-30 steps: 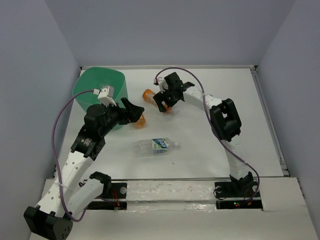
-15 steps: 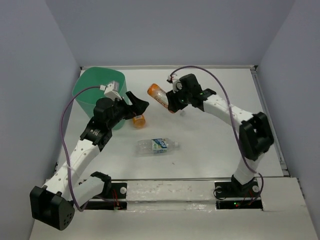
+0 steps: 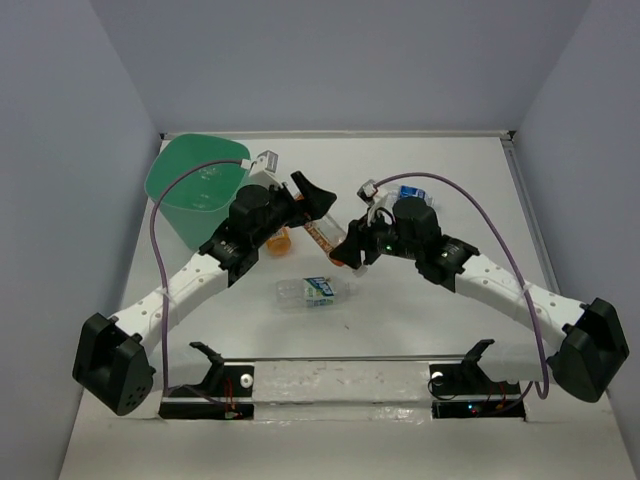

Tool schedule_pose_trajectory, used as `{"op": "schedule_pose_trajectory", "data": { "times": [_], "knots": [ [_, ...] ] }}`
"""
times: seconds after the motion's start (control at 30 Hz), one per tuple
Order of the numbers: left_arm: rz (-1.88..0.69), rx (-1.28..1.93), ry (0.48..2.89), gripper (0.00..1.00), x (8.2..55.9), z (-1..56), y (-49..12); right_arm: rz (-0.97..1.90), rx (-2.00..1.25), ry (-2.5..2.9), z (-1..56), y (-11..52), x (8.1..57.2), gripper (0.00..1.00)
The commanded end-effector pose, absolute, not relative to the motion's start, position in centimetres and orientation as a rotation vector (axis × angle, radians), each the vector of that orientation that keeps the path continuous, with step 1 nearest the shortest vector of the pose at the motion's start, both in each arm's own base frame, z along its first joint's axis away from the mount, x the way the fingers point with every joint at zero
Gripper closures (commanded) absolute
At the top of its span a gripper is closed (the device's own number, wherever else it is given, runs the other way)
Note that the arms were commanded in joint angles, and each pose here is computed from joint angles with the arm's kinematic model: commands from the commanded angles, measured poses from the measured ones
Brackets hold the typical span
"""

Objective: Put the plastic bottles in the bin

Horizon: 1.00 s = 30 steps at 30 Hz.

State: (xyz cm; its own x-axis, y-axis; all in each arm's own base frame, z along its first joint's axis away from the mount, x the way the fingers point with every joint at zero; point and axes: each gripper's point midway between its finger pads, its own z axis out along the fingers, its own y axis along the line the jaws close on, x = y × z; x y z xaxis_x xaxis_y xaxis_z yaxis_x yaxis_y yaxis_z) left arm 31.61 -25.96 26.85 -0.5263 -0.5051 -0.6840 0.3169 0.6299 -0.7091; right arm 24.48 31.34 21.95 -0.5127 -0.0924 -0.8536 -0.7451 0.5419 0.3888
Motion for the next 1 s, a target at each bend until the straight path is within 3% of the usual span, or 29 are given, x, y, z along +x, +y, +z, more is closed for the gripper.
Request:
{"op": "schedule_pose_trajectory", "data": {
  "times": [0.0,0.1,0.2,0.27,0.33,0.47,0.53,0.73,0.97],
  "knots": [
    [-1.068,-0.145,1.694,0.01,32.9,31.7,-27.2,1.139,-0.656,1.798,25.7,32.4,22.9,0.61],
    [-0.995,-0.165,1.673,0.2,33.3,32.1,-26.9,1.164,-0.647,1.776,26.2,32.2,22.0,0.61],
    [-0.962,-0.17,1.664,0.69,33.4,32.8,-26.5,1.188,-0.639,1.776,26.3,31.9,21.4,0.48],
    [-0.945,-0.175,1.645,0.79,33.6,34.3,-26.1,1.186,-0.625,1.778,26.2,31.6,21.2,0.33],
    [-0.912,-0.166,1.645,0.87,33.4,35.0,-25.6,1.192,-0.623,1.775,26.4,31.5,21.1,0.24],
    [-0.785,-0.194,1.587,0.89,33.8,39.0,-22.7,1.241,-0.637,1.751,27.4,31.2,19.8,0.08],
    [-0.685,-0.231,1.551,0.89,34.1,41.7,-19.7,1.251,-0.655,1.736,27.6,30.7,19.0,0.05],
    [-0.381,-0.424,1.393,0.87,34.9,48.9,-7.7,1.138,-0.599,1.848,24.0,29.3,19.8,0.05],
    [0.011,-0.577,1.345,0.83,35.9,48.7,1.1,0.994,-0.549,1.895,22.9,28.1,21.5,0.06]
  ]
}}
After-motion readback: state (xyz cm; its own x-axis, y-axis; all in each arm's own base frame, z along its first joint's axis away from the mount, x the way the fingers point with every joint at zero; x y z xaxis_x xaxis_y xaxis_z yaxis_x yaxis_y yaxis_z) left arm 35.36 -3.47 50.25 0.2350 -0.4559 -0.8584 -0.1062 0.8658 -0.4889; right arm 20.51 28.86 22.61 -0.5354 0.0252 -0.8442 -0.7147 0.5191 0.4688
